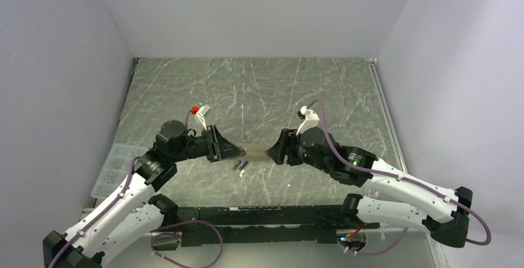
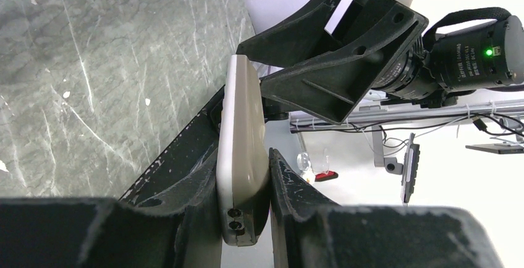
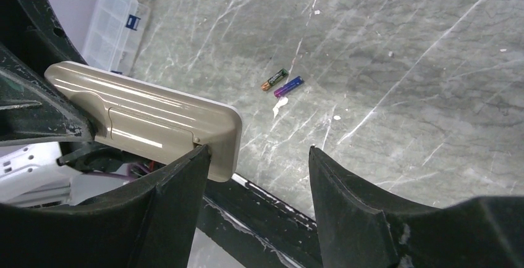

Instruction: Load the batteries into the remote control

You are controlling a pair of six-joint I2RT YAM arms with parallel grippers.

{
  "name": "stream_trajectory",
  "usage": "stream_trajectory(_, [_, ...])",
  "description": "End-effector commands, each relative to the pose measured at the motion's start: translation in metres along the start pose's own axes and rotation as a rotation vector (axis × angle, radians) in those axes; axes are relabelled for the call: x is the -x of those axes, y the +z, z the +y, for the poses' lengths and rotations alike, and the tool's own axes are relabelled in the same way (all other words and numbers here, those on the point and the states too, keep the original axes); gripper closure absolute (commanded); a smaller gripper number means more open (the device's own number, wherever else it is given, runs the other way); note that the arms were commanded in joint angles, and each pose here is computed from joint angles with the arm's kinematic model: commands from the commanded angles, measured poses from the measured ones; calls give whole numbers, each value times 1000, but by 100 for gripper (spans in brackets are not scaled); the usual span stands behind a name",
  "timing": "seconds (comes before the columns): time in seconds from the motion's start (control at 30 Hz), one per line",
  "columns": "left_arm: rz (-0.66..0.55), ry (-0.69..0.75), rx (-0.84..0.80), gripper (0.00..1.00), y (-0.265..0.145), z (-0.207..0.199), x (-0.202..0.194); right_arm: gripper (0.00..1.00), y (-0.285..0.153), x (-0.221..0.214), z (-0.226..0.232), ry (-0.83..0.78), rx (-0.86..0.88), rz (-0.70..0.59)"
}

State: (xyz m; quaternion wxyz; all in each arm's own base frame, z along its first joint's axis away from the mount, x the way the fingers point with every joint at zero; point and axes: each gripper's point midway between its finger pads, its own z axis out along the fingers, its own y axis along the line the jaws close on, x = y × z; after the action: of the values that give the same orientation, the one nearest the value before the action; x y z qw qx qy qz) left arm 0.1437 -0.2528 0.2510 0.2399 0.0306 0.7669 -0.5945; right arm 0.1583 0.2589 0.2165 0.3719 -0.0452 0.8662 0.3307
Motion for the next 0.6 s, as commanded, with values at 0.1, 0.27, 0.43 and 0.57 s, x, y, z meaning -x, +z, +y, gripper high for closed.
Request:
stream_trajectory(0.1, [-22,121,-216,100,-12,-61,9,36,-4,-2,31,42,158,8])
stream_trajectory(0.27, [-15,137,-174,100,-12,-55,9,36,-6,1,34,47,172,-5])
stream_trajectory(0.43, [-4,132,-146,100,-12,-49,7,36,-9,5,35,50,182,-18])
stream_trajectory(0.57, [4,124,-134,100,-11,-45,5,36,-10,6,37,50,188,-24])
